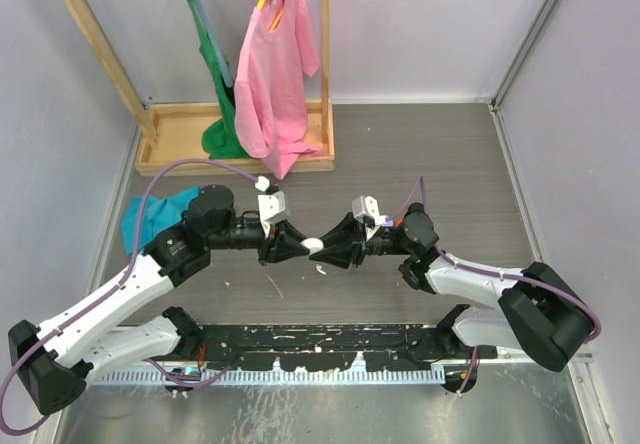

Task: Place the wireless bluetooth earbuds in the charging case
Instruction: Pick up the charging case at the center of the board.

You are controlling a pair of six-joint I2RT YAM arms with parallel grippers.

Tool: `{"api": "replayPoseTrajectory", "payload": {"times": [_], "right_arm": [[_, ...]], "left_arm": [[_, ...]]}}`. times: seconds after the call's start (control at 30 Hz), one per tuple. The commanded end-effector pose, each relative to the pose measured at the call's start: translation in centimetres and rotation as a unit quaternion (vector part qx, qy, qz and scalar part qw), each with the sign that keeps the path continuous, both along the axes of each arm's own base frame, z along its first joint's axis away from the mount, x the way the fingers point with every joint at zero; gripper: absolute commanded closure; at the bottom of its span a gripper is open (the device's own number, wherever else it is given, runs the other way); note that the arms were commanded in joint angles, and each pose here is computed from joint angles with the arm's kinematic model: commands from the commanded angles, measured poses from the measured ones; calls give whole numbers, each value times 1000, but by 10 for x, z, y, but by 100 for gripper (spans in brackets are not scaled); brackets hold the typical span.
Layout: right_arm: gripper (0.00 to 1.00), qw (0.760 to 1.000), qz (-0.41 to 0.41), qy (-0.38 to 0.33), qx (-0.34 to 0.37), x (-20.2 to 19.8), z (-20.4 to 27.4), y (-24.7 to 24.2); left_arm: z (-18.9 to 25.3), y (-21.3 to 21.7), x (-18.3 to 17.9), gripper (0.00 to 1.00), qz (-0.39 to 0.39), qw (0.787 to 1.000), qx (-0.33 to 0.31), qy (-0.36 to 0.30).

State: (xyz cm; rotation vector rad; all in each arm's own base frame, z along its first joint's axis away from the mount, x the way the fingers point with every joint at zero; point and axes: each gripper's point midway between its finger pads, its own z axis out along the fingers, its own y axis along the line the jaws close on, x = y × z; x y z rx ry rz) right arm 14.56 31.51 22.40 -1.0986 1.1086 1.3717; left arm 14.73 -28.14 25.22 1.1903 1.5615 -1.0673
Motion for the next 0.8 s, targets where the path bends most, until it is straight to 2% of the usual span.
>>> {"api": "replayPoseTrajectory", "payload": {"times": [0.0,0.13,0.27,0.77], "right_arm": [[89,998,19,-48,38,-5,31,2],[94,998,16,-49,38,-4,31,2],[95,998,15,-48,38,-4,31,2],[96,999,6,-46,20,2,16,5]], "left_arm": [[15,-2,7,70,9,999,-26,-40],[16,3,12,47,36,998,-30,-49],[16,6,18,35,57,997,-32,-51],[34,24,51,30,192,981,-35,-16]]}}
